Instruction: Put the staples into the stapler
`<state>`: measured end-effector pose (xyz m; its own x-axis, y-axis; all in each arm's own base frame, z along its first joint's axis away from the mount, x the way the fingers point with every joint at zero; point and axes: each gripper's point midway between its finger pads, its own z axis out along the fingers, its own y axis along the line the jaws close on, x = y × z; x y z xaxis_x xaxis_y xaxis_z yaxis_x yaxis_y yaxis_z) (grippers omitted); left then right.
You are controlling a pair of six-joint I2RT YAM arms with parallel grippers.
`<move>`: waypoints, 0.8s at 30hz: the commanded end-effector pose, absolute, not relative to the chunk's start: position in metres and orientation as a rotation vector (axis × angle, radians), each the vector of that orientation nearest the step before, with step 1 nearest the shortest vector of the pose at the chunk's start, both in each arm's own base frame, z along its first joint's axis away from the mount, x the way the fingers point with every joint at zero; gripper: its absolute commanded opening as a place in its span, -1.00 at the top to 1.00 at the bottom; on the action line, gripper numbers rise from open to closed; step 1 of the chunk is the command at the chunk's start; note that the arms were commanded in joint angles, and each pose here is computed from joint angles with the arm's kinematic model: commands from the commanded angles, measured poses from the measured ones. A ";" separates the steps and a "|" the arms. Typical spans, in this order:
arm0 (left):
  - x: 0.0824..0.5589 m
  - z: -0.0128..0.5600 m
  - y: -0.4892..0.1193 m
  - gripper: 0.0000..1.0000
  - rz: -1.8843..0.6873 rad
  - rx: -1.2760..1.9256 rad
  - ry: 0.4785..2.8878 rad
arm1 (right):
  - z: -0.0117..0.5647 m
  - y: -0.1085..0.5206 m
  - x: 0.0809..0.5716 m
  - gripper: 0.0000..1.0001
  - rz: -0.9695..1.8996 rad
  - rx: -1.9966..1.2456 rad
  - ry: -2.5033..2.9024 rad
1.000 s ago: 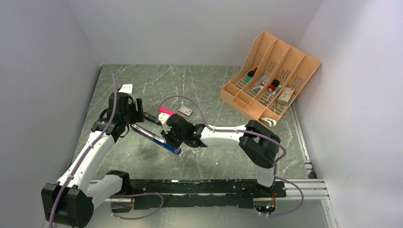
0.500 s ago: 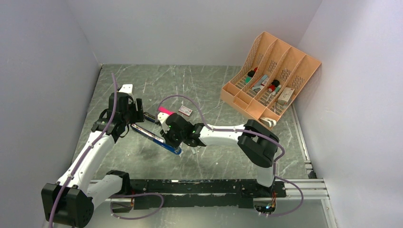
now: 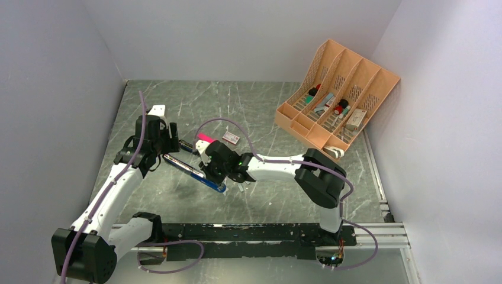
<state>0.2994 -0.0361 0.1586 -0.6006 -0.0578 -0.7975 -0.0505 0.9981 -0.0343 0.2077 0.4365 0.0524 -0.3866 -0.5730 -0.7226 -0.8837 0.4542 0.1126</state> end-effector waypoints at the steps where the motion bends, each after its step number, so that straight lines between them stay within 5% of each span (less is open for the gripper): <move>1: 0.302 0.166 -0.042 -0.48 -0.038 -0.049 2.185 | 0.043 0.435 0.204 1.00 0.643 -1.230 2.136; 24: 0.302 0.165 -0.043 -0.48 -0.038 -0.043 2.189 | 0.042 0.431 0.205 1.00 0.617 -1.204 2.161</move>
